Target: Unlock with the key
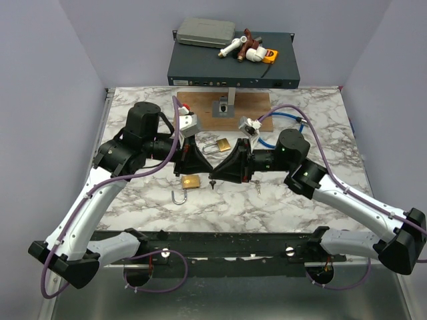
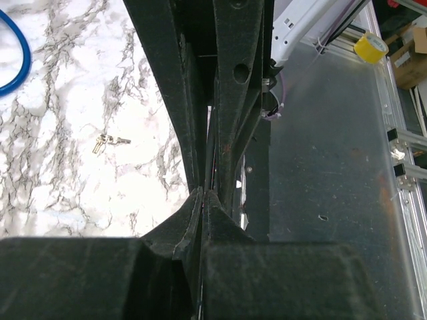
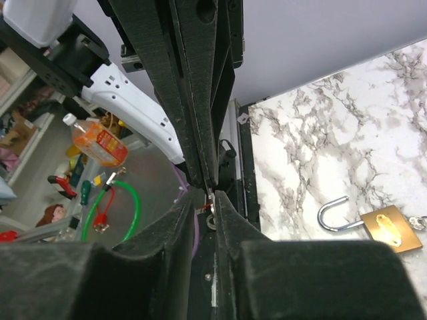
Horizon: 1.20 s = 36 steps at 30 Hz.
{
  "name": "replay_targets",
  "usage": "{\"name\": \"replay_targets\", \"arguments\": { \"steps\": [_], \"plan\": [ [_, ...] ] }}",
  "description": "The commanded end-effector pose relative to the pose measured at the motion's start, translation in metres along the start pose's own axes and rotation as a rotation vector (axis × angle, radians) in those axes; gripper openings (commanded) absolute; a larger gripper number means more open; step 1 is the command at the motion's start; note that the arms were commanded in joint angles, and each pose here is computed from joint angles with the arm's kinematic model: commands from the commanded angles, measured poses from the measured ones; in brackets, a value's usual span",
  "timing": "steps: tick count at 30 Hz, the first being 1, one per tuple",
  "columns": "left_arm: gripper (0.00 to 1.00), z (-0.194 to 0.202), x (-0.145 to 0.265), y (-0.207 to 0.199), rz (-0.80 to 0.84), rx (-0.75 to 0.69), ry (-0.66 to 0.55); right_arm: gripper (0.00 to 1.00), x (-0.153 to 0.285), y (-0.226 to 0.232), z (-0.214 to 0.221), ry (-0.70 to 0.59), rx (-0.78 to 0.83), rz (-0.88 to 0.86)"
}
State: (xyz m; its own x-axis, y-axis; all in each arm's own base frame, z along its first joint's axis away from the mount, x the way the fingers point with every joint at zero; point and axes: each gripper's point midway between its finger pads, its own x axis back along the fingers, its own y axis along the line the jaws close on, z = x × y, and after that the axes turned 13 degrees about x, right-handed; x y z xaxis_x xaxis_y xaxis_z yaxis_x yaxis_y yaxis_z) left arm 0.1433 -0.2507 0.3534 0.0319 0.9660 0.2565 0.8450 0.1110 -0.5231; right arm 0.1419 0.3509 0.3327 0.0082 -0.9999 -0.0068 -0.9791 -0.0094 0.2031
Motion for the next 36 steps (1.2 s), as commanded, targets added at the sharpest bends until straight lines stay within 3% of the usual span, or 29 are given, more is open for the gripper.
{"name": "replay_targets", "arguments": {
  "steps": [1, 14, 23, 36],
  "plan": [
    [0.00, -0.010, 0.005, -0.008, -0.018, -0.036, -0.032, 0.24, 0.004, 0.010, -0.012, -0.065, 0.019, -0.036],
    [0.00, -0.018, 0.006, -0.015, 0.003, -0.036, -0.043, 0.44, 0.005, 0.006, -0.010, -0.123, 0.050, -0.013],
    [0.00, -0.017, 0.005, -0.014, 0.005, -0.035, -0.042, 0.44, 0.001, 0.001, -0.020, -0.183, 0.077, -0.007],
    [0.00, -0.020, 0.006, -0.018, 0.014, -0.033, -0.051, 0.40, -0.005, -0.002, -0.009, -0.170, 0.049, -0.028]
  ]
}}
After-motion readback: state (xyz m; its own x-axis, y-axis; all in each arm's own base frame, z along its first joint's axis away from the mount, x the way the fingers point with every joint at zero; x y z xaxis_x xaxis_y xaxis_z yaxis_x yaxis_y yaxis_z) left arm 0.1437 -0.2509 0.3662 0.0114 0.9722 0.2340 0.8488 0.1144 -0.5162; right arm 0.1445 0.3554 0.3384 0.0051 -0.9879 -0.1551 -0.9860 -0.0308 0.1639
